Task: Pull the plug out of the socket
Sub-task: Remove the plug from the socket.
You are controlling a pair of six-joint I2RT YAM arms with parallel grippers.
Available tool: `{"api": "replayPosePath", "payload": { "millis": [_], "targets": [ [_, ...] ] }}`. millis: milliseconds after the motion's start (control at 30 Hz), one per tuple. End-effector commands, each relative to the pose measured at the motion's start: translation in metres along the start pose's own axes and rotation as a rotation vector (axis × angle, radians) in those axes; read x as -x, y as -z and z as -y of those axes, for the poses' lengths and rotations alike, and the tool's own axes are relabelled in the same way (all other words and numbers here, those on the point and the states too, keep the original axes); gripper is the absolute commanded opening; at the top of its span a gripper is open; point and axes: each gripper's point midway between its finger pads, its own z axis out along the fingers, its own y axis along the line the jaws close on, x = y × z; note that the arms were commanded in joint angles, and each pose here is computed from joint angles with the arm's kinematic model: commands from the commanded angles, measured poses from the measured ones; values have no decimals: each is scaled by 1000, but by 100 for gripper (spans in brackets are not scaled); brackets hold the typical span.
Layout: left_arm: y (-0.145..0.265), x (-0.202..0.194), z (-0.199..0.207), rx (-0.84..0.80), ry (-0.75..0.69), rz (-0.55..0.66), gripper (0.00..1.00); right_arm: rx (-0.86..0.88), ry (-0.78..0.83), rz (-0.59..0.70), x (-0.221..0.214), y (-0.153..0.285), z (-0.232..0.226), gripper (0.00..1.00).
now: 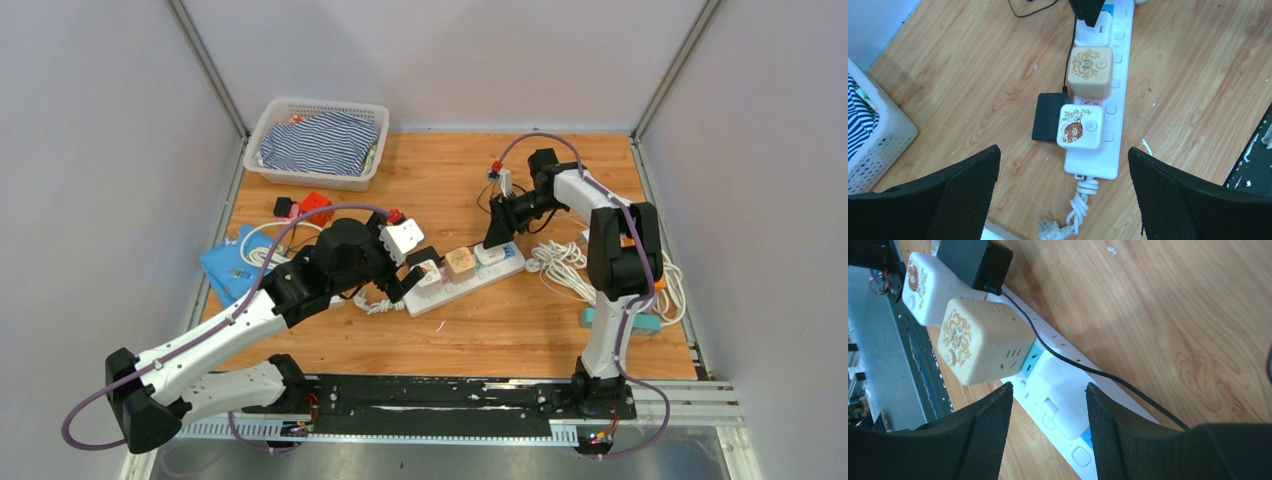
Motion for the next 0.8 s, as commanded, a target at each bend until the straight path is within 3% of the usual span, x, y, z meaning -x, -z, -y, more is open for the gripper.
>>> {"api": "replayPosePath", "payload": {
  "millis": [0,500,767],
  "targets": [
    [-3,-4,-1,4,-10,-5,100,-155,-48,-35,-9,3,31,60],
    [-2,-3,-1,3,-12,-2,100,-78,-80,-53,-21,-6,26,64],
    [-2,-3,-1,-1,-11,-2,100,-49,7,14,-3,7,6,66]
  ]
}}
